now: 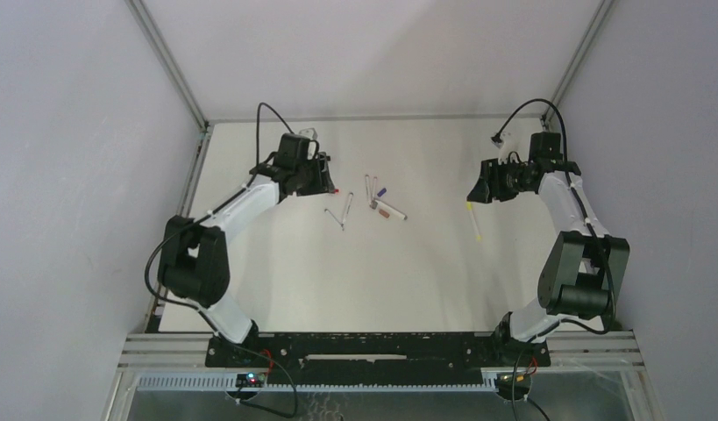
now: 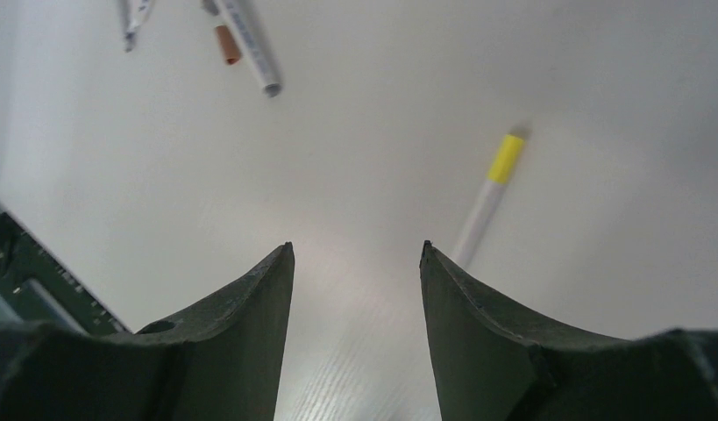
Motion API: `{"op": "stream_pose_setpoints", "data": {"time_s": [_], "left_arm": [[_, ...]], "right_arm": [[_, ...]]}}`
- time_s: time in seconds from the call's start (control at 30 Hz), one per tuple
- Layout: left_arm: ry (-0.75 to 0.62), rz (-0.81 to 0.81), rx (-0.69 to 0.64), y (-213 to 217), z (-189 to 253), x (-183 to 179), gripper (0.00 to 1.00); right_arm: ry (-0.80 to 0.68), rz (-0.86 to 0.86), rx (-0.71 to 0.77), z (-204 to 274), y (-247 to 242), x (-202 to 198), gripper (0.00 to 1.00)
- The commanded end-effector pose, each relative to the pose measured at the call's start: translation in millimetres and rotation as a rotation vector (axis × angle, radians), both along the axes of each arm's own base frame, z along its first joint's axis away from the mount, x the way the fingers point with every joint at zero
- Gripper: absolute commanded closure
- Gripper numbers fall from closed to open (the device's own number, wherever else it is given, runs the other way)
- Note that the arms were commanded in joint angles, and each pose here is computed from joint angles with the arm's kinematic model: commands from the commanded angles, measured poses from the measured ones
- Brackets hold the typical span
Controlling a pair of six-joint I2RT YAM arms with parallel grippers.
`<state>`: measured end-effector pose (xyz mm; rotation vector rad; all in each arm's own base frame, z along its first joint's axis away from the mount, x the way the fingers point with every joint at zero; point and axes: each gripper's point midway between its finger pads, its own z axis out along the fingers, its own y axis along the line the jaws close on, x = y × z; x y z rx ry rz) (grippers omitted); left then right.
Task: Insert the pens into the pen caps
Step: Place the pen at the center of the board.
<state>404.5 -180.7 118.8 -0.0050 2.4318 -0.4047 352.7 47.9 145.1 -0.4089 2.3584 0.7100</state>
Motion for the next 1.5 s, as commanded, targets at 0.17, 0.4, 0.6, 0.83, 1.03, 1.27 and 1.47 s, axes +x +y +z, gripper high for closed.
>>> {"op": "stream_pose_setpoints", "data": {"time_s": [0.17, 0.4, 0.6, 0.83, 1.03, 1.27, 1.47], "left_arm": [[0.002, -0.199, 0.076, -4.8, -7.3, 23.7, 0.48], [0.053, -0.306, -0.04, -25.9, -6.8, 12.5, 0.48], [0.088, -0.169, -0.186, -40.9, -9.0, 19.8, 0.48], [0.045, -0.048, -0.387, -68.7, 14.9, 42.7, 0.56], [0.049, 0.009, -0.494, -105.5, 17.6, 62.5, 0.67], [0.091, 0.052, -0.457, -123.4, -5.3, 77.5, 0.71], [0.103, 0.079, -0.36, -126.2, -23.2, 85.8, 0.69]], "right_arm": [[-0.01, 0.117, 0.158, 16.7, 26.4, -11.5, 0.39], [-0.032, 0.136, 0.157, 23.0, 30.3, -19.9, 0.38], [-0.035, 0.129, 0.174, 24.2, 31.3, -18.3, 0.38], [-0.015, 0.137, 0.222, 23.4, 41.2, -14.8, 0.39], [-0.003, 0.157, 0.225, 21.4, 49.3, -16.6, 0.39], [0.007, 0.155, 0.238, 19.9, 51.3, -15.0, 0.39], [0.008, 0.155, 0.244, 20.6, 52.1, -15.0, 0.4]]}}
